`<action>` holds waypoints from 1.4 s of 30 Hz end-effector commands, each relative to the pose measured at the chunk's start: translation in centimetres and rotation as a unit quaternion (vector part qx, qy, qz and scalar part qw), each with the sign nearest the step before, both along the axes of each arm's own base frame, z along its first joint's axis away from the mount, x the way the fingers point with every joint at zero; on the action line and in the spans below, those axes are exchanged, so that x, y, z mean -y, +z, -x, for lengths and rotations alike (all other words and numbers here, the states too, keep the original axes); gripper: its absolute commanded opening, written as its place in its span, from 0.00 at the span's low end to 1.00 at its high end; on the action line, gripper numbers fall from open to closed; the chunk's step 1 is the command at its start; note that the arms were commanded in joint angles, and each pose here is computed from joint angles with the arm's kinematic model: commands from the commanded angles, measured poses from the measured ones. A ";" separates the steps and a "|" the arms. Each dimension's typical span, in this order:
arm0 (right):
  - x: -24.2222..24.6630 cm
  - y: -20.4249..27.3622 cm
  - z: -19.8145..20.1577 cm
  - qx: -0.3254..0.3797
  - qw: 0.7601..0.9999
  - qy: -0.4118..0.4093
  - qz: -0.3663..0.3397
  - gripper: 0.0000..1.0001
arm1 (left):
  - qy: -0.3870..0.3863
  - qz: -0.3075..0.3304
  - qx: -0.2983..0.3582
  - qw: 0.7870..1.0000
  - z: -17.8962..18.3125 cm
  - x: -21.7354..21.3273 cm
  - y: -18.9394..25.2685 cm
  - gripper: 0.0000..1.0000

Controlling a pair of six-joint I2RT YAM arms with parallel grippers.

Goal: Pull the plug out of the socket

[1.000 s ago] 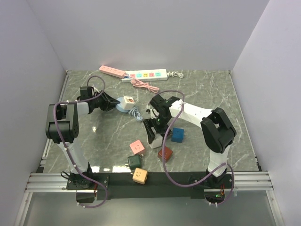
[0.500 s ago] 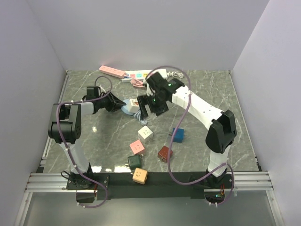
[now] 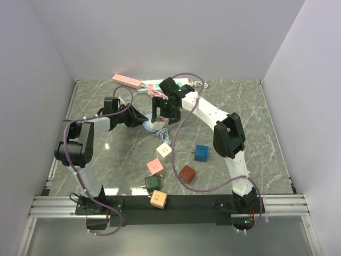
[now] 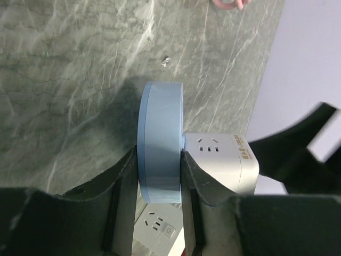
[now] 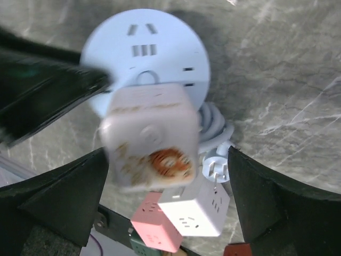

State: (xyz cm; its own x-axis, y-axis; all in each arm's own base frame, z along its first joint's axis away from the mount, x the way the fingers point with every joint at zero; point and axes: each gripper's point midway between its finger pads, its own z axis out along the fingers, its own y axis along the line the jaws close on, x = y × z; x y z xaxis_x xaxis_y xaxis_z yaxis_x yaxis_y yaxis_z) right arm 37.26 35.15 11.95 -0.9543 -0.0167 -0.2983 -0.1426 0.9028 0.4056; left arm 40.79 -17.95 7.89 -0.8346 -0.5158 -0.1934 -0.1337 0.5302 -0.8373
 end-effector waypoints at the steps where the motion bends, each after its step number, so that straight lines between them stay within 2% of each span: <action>1: -1.0 1.9 -1.5 0.015 0.998 -0.050 -0.040 0.98 | 0.003 0.019 0.053 0.998 -0.6 0.4 4.0 0.01; 4: -2.0 0.7 -1.1 -0.010 0.998 -0.038 -0.054 0.98 | 0.000 0.025 0.051 0.998 -0.6 0.6 4.1 0.01; 7: -2.8 -0.5 -0.6 -0.029 0.997 -0.025 -0.067 0.94 | -0.003 0.031 0.048 0.998 -0.6 0.9 3.9 0.01; 11: -3.9 -1.5 -0.2 -0.047 0.994 -0.007 -0.094 0.79 | -0.003 0.034 0.049 0.998 -0.7 1.0 4.0 0.01; 12: -4.1 -1.8 -0.1 -0.052 0.994 -0.003 -0.097 0.70 | -0.003 0.035 0.051 0.998 -0.7 1.0 4.1 0.01; 13: -4.2 -2.5 0.0 -0.061 0.994 0.001 -0.096 0.65 | -0.003 0.035 0.050 0.998 -0.7 1.0 4.1 0.01; 15: -4.5 -2.5 0.4 -0.066 0.993 0.014 -0.101 0.59 | -0.002 0.035 0.049 0.998 -0.8 1.0 4.0 0.01; 18: -4.3 -2.9 0.8 -0.071 0.992 0.029 -0.098 0.63 | -0.002 0.038 0.050 0.998 -0.8 1.1 4.0 0.01; 19: -4.3 -3.3 1.0 -0.075 0.992 0.033 -0.094 0.69 | -0.002 0.038 0.049 0.998 -0.8 1.1 3.9 0.01; 22: -4.1 -3.7 1.0 -0.075 0.993 0.039 -0.086 0.78 | -0.003 0.042 0.051 0.998 -0.9 1.2 3.8 0.01; 26: -4.2 -3.8 0.7 -0.063 0.994 0.040 -0.085 0.81 | -0.007 0.047 0.052 0.998 -0.9 1.4 4.1 0.01; 28: -4.2 -4.1 0.3 -0.059 0.994 0.037 -0.084 0.75 | -0.011 0.046 0.054 0.997 -0.9 1.6 4.2 0.01; 29: -4.2 -4.1 0.2 -0.057 0.994 0.037 -0.083 0.66 | -0.011 0.045 0.052 0.998 -1.0 1.6 4.2 0.01; 31: -4.3 -3.6 0.2 -0.052 0.994 0.038 -0.090 0.56 | -0.011 0.041 0.054 0.998 -1.0 1.6 4.3 0.01; 32: -4.2 -3.5 0.3 -0.053 0.994 0.040 -0.092 0.46 | -0.011 0.039 0.055 0.998 -1.0 1.5 4.2 0.01; 33: -4.3 -3.2 0.3 -0.049 0.993 0.042 -0.097 0.20 | -0.013 0.038 0.056 0.998 -0.9 1.5 4.2 0.01; 34: -4.4 -2.6 0.4 -0.043 0.993 0.046 -0.102 0.10 | -0.014 0.037 0.054 0.998 -0.8 1.5 4.0 0.04; 35: -4.3 -2.5 0.5 -0.042 0.992 0.050 -0.104 0.01 | -0.015 0.039 0.054 0.998 -0.7 1.6 4.0 0.24; 38: -4.4 -1.5 0.8 -0.035 0.991 0.064 -0.113 0.00 | -0.025 0.052 0.062 0.996 -0.4 2.1 4.3 0.50; 42: -4.3 -0.7 0.4 -0.024 0.990 0.064 -0.120 0.00 | -0.043 0.048 0.063 0.996 -0.3 3.1 4.3 0.56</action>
State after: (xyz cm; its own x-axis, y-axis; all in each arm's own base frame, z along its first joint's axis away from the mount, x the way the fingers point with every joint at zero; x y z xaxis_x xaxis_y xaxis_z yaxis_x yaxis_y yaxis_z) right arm 36.60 38.24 7.80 -0.9841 -0.0493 -0.1707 -0.1385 0.8145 0.5634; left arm 41.04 -18.36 8.60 -0.8171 -0.5407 -0.2000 -0.1294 0.5102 -0.8503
